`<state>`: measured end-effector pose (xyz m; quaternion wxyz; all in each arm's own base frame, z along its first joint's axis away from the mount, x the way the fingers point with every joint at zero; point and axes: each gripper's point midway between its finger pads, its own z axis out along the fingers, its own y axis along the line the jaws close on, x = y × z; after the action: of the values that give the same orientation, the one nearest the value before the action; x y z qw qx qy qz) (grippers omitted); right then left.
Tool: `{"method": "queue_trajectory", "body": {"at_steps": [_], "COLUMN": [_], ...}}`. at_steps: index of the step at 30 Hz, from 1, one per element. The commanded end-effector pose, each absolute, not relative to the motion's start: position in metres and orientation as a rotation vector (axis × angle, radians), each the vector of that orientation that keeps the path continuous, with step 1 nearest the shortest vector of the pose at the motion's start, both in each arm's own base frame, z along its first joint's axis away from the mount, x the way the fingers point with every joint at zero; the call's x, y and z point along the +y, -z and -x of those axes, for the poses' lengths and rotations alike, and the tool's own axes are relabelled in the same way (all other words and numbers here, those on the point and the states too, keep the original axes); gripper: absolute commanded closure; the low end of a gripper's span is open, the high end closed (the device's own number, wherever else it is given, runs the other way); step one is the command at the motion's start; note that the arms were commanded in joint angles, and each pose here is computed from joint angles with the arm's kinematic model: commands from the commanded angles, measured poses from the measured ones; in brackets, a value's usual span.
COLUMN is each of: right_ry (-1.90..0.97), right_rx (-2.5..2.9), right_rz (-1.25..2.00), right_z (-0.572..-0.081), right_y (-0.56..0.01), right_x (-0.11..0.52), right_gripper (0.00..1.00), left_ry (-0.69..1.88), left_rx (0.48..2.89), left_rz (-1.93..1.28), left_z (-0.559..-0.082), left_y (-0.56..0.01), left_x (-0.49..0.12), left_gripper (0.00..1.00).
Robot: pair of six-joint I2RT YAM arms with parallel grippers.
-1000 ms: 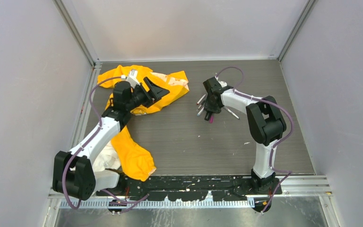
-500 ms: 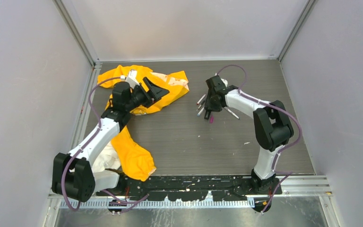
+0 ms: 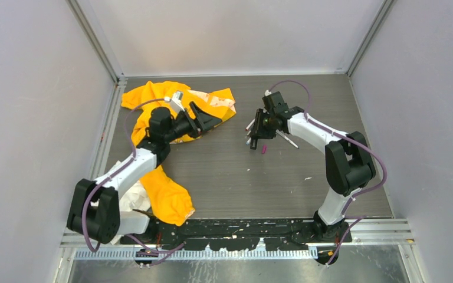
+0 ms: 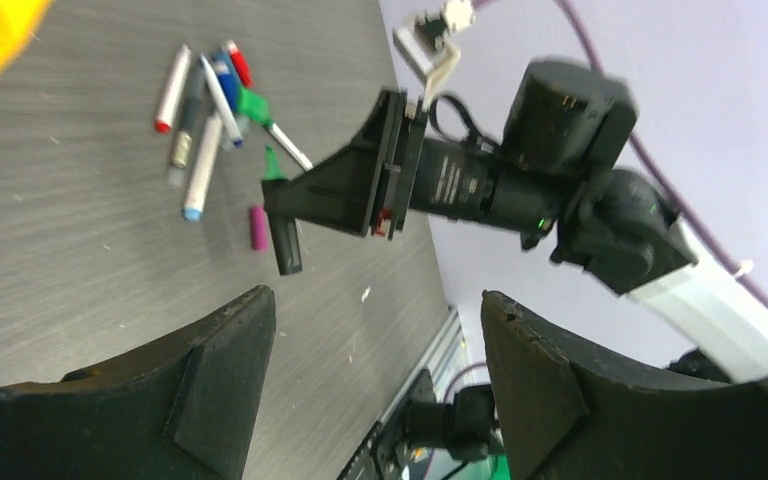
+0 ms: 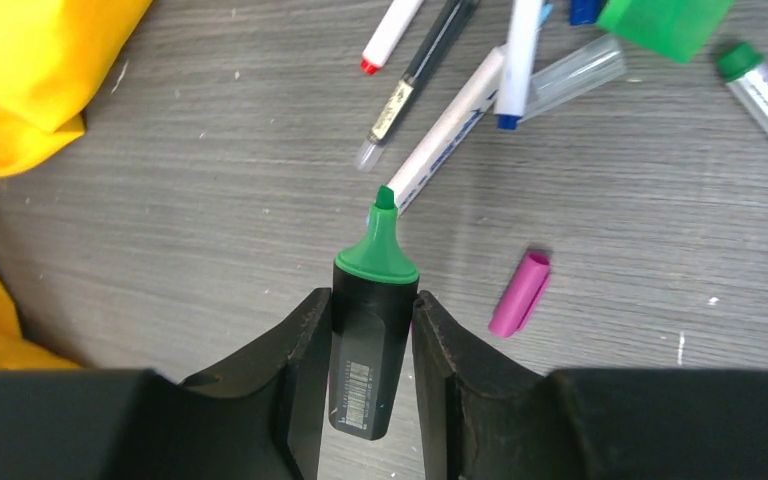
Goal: Insert the pens into the pen caps
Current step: Pick up the pen from the center of the board.
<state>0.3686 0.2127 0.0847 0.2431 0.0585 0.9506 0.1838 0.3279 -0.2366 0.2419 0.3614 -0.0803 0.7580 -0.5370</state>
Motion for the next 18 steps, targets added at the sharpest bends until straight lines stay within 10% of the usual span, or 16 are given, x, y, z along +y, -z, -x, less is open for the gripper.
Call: {"method": "queue_trajectory", "body": {"at_steps": [1,18], "right_ry": [-0.697,-0.867], "right_rx": [2.531,2.514], "right_rz": [-0.051,-0.091], "right_z": [-0.369,-0.371], "right_y": [-0.113,-0.125], "right_x": [0.233,0.250], "right_gripper": [0.78,0.81], "left_ry": [1.518,1.620], "left_rx": [1.927,2.063], "left_rz": [0.077,0.215], "left_z": [-0.308,-0.312], "left_y": [-0.222,-0.142], "left_x": [-0.276,-0.346], "left_gripper": [0.24,0.35]}}
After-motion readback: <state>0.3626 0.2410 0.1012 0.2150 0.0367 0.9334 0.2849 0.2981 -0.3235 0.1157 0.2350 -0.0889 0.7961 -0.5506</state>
